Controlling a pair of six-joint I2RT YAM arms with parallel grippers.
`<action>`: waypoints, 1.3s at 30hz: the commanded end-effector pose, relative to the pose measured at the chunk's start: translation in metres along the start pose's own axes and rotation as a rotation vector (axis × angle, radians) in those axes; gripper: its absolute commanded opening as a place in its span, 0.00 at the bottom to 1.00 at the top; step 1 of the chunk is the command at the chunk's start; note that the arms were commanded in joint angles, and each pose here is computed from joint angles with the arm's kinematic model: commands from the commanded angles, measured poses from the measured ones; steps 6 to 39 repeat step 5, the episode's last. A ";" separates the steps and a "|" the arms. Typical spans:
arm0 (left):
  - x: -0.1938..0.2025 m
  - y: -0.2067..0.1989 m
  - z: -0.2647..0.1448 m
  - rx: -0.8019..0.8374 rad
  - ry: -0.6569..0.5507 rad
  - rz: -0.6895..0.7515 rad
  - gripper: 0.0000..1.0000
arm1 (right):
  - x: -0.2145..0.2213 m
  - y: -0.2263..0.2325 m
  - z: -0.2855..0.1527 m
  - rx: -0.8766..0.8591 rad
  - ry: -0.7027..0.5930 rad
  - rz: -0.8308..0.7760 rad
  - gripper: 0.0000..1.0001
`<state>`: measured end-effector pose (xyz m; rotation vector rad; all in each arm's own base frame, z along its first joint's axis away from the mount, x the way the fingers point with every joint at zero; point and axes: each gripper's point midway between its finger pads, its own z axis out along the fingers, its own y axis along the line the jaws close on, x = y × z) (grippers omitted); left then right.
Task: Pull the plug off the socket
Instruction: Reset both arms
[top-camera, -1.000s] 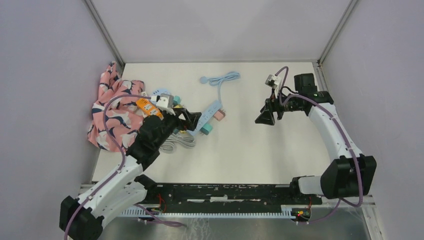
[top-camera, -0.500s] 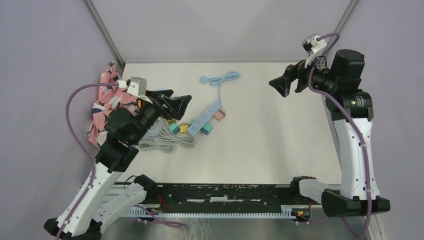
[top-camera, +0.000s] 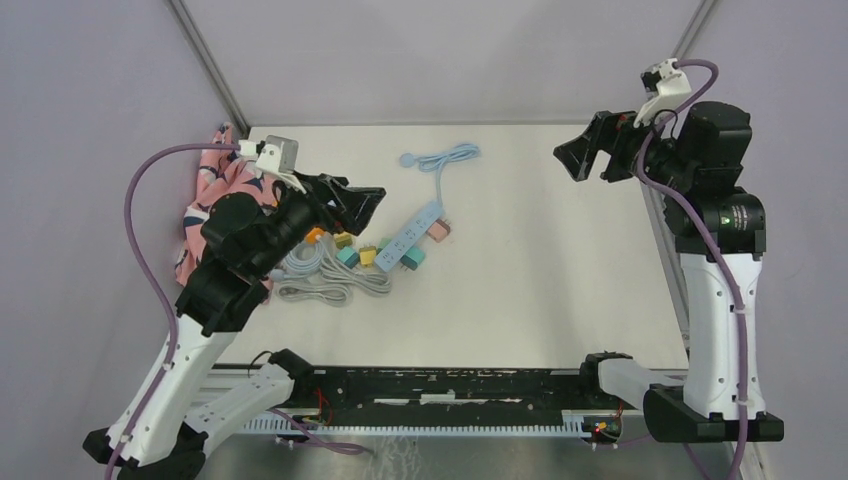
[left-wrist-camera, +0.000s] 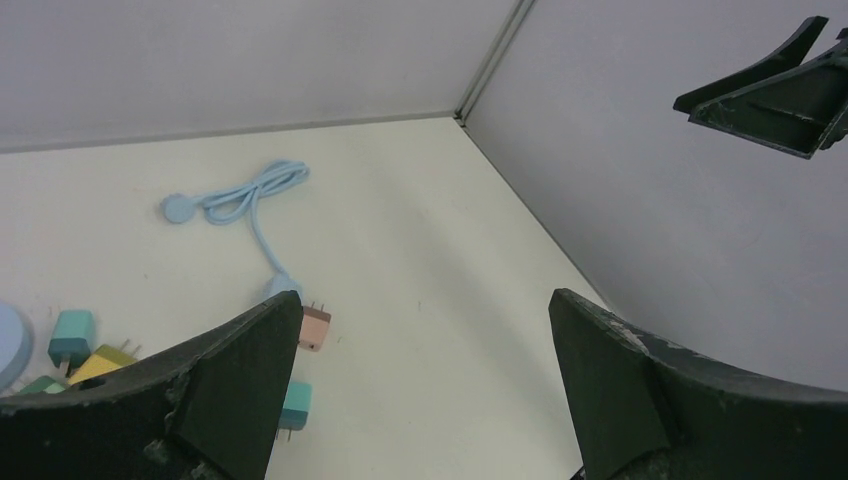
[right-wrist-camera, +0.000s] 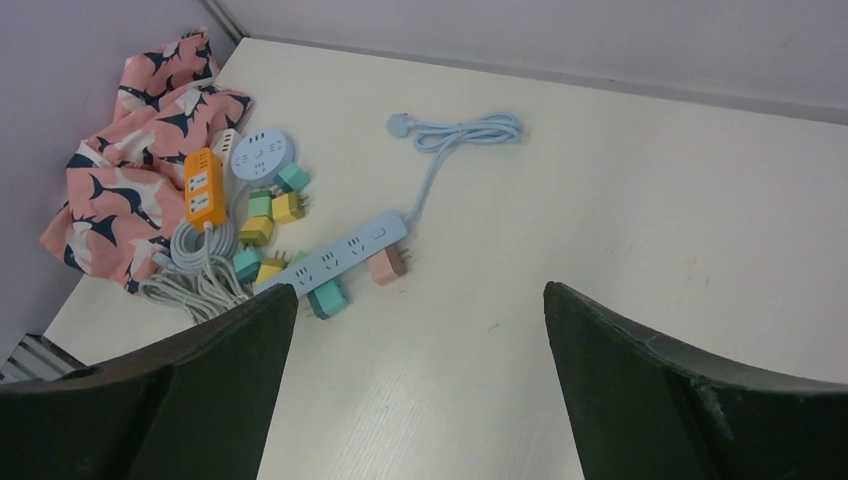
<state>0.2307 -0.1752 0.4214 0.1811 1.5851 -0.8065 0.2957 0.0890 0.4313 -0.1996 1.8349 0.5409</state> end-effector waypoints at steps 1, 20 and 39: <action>-0.008 -0.010 -0.009 0.028 0.002 -0.026 0.99 | -0.015 -0.002 -0.017 0.067 -0.049 -0.012 0.99; -0.004 -0.009 -0.010 0.029 0.012 -0.030 0.99 | -0.011 -0.005 -0.018 0.079 -0.038 -0.041 0.99; -0.004 -0.009 -0.010 0.029 0.012 -0.030 0.99 | -0.011 -0.005 -0.018 0.079 -0.038 -0.041 0.99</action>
